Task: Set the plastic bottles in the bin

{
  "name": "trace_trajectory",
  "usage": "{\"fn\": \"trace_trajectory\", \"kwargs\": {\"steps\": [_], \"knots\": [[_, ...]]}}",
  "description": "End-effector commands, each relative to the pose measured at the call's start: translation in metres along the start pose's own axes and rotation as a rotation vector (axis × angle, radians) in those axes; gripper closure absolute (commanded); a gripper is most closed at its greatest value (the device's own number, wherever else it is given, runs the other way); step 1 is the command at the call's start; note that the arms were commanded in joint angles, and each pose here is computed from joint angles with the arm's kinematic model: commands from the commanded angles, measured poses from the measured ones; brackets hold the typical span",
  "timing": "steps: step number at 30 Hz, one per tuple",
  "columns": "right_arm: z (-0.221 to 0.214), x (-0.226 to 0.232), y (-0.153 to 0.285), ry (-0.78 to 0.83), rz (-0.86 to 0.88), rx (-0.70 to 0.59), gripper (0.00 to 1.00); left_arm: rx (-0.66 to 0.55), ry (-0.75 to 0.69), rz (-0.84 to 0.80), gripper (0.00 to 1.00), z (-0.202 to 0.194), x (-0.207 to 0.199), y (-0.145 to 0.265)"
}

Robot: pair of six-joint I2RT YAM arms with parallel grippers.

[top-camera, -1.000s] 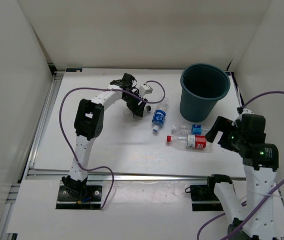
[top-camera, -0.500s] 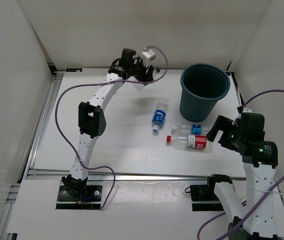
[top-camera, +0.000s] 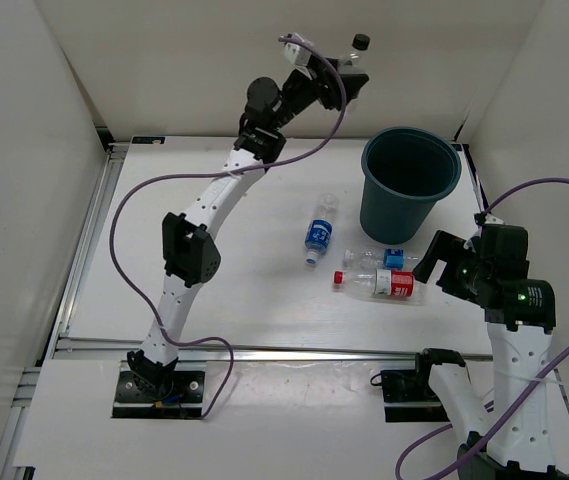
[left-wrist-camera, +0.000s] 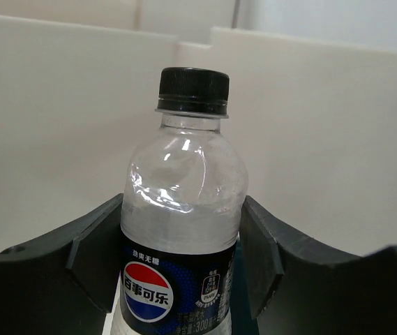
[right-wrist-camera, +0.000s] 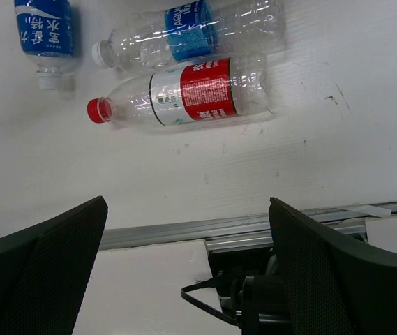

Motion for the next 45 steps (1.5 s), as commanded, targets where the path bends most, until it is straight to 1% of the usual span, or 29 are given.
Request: {"fn": "trace_trajectory", "kwargs": {"steps": [1, 2, 3, 5, 6, 10, 12, 13, 14, 15, 18, 25, 29, 30, 31, 32, 36, 38, 39, 40, 41, 42, 43, 44, 45], "knots": [[0.003, -0.001, 0.001, 0.017, -0.019, -0.038, 0.00, -0.074, 0.139, -0.094, 0.90, -0.019, -0.039, -0.018], [0.002, -0.001, 0.004, 0.010, -0.018, -0.050, 0.00, -0.074, 0.164, -0.092, 0.90, -0.030, -0.039, -0.021], [0.002, -0.002, 0.004, 0.009, -0.027, -0.050, 0.00, -0.085, 0.227, -0.099, 0.90, -0.035, -0.044, -0.024], [-0.001, -0.001, 0.007, 0.001, -0.026, -0.060, 0.00, -0.147, 0.275, -0.103, 0.90, -0.037, -0.047, -0.026], [-0.001, -0.001, 0.007, -0.008, -0.025, -0.060, 0.00, -0.147, 0.311, -0.090, 0.90, -0.044, -0.044, -0.024], [-0.005, 0.000, 0.009, -0.029, -0.025, -0.060, 0.00, -0.184, 0.384, -0.055, 0.90, -0.046, -0.047, -0.027], [-0.005, 0.000, 0.009, -0.030, -0.025, -0.060, 0.00, -0.167, 0.409, -0.068, 0.90, -0.056, -0.058, -0.030], [-0.005, 0.000, 0.009, -0.030, -0.025, -0.060, 0.00, -0.159, 0.413, -0.061, 0.90, -0.062, -0.055, -0.030], [-0.005, 0.000, 0.011, -0.030, -0.034, -0.063, 0.00, -0.140, 0.422, -0.072, 0.90, -0.071, -0.060, -0.032], [-0.005, 0.000, 0.011, -0.030, -0.034, -0.063, 0.00, -0.143, 0.425, -0.091, 0.90, -0.070, -0.069, -0.035], [-0.003, 0.000, 0.013, -0.029, -0.033, -0.072, 0.00, -0.116, 0.431, -0.089, 0.90, -0.087, -0.074, -0.038], [-0.003, 0.000, 0.012, -0.020, -0.034, -0.062, 0.00, -0.066, 0.419, -0.054, 0.90, -0.120, -0.068, -0.041], [-0.003, 0.000, 0.012, -0.020, -0.025, -0.062, 0.00, -0.055, 0.402, -0.032, 0.90, -0.131, -0.061, -0.041], [-0.003, 0.000, 0.012, -0.020, -0.025, -0.062, 0.00, -0.033, 0.413, -0.024, 0.87, -0.141, -0.062, -0.041], [-0.004, 0.000, 0.012, -0.021, -0.026, -0.053, 0.00, -0.047, 0.396, -0.023, 0.78, -0.137, -0.062, -0.042], [-0.003, 0.001, 0.014, -0.020, -0.025, -0.061, 0.00, -0.040, 0.399, -0.017, 0.41, -0.138, -0.062, -0.042], [-0.003, 0.001, 0.014, -0.009, -0.016, -0.061, 0.00, -0.046, 0.368, -0.021, 0.00, -0.133, -0.063, -0.043], [-0.004, 0.000, 0.012, -0.010, -0.017, -0.052, 0.00, -0.037, 0.323, -0.071, 0.00, -0.114, -0.074, -0.045], [-0.003, 0.001, 0.012, -0.009, -0.016, -0.062, 0.00, -0.018, 0.302, -0.070, 0.00, -0.110, -0.069, -0.041], [-0.004, 0.000, 0.009, -0.010, -0.017, -0.052, 0.00, -0.030, 0.274, -0.103, 0.00, -0.083, -0.078, -0.038], [-0.001, 0.000, 0.007, -0.010, -0.017, -0.054, 0.00, 0.003, 0.254, -0.103, 0.00, -0.069, -0.068, -0.029], [-0.001, 0.000, 0.007, -0.010, -0.017, -0.054, 0.00, 0.048, 0.258, -0.063, 0.00, -0.070, -0.058, -0.019], [0.000, 0.000, 0.007, -0.009, -0.016, -0.067, 0.00, 0.025, 0.218, -0.058, 0.00, -0.029, -0.069, -0.011], [0.000, 0.000, 0.003, -0.010, -0.017, -0.049, 0.00, 0.075, 0.219, 0.054, 0.00, -0.027, -0.046, 0.007], [0.002, 0.000, 0.003, -0.009, -0.016, -0.063, 0.00, 0.082, 0.198, 0.101, 0.00, -0.013, -0.043, 0.017]]}}
Point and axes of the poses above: each gripper's point midway between its finger pads, its own y axis back along the fingers, its own x axis along the line the jaws close on, z = x × y, the point moved 10 cm from there along y, back along the fingers, and after that the axes turned 13 degrees about y, right-handed, at the moved point
